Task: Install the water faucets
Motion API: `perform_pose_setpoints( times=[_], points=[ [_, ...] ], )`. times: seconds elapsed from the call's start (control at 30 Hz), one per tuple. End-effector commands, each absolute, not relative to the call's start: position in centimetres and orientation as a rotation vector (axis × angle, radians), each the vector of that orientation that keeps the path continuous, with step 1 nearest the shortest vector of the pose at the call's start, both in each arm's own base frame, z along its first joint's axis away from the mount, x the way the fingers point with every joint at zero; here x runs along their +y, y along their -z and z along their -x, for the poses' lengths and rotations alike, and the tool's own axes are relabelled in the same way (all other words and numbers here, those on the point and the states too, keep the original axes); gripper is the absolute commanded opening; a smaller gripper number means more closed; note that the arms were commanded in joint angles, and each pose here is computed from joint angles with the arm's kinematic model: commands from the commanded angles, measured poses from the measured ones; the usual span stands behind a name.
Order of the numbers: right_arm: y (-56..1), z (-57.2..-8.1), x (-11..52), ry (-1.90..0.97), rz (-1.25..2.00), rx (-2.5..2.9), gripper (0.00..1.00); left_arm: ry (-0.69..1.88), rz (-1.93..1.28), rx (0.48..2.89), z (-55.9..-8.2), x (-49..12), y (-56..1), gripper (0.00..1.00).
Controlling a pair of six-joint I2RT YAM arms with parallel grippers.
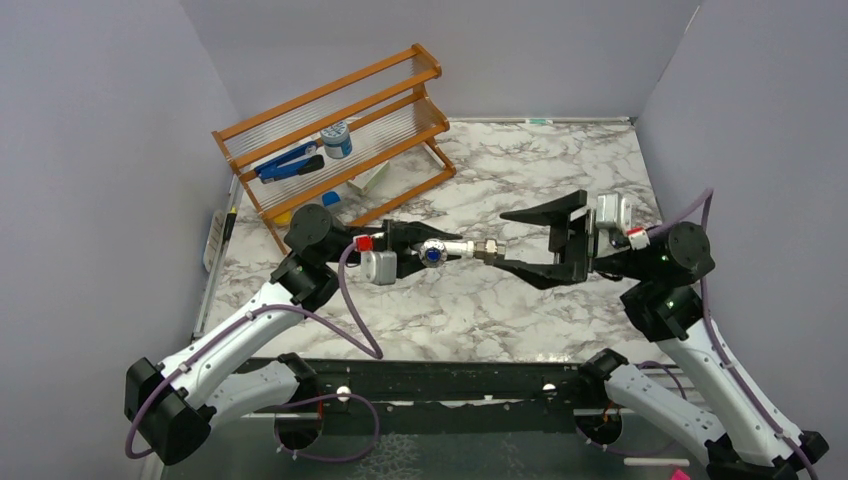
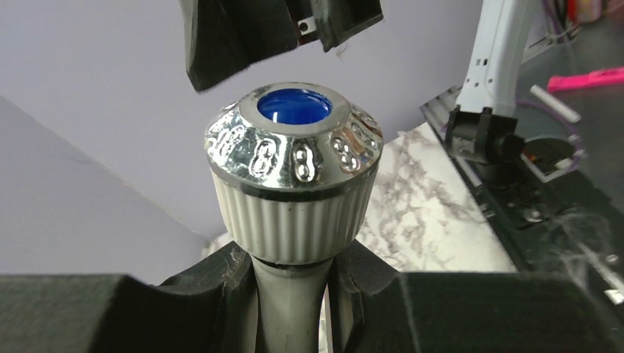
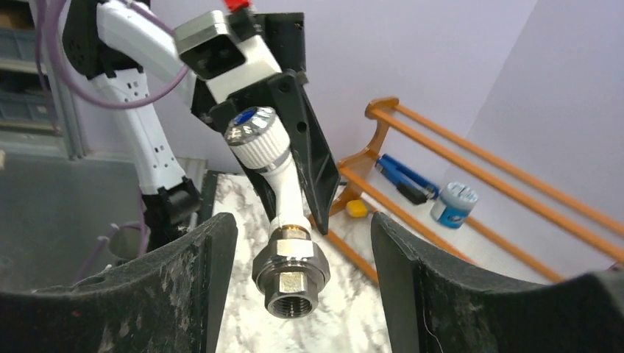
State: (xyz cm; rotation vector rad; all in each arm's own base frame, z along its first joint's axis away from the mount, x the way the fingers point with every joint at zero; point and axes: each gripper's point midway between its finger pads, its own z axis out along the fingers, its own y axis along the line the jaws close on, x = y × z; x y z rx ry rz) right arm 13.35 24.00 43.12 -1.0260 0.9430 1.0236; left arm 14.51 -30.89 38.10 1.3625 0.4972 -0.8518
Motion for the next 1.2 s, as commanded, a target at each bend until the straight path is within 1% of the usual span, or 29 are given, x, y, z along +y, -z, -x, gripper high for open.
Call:
perform_pose_setpoints(
  times=[0.0, 0.13, 0.23, 0.33, 0.47, 0.67, 0.87, 1.17],
  points=[
    [-43.8, -12.1, 23.8, -0.858, 1.173, 0.691, 0.72, 1.056, -1.266, 0.647, -13.9, -31.1, -40.4, 0.0],
    [-43.5, -11.8, 23.9, -0.764, 1.259, 0.574, 0.72, 1.183, -1.211, 0.764, -13.9, -31.4, -40.7, 0.0],
    [-43.1, -11.4, 24.0, -0.735, 1.308, 0.512, 0.72, 1.21, -1.142, 0.825, -14.3, -31.2, -41.2, 0.0],
    [-42.5, -11.7, 24.2, -0.716, 1.344, 0.509, 0.73, 1.228, -1.11, 0.848, -14.3, -31.1, -41.3, 0.0],
    [-41.4, -12.6, 24.4, -0.676, 1.372, 0.53, 0.77, 1.258, -1.087, 0.876, -14.3, -31.1, -41.4, 0.0],
    [-40.4, -14.3, 24.6, -0.601, 1.369, 0.546, 0.77, 1.278, -1.069, 0.889, -14.3, -31.2, -41.5, 0.0],
    [-40.0, -14.7, 24.7, -0.584, 1.374, 0.546, 0.76, 1.282, -1.047, 0.903, -14.5, -31.1, -41.6, 0.0],
    [-39.2, -15.2, 24.7, -0.562, 1.382, 0.564, 0.69, 1.292, -1.038, 0.912, -14.5, -31.2, -41.6, 0.0]
  ],
)
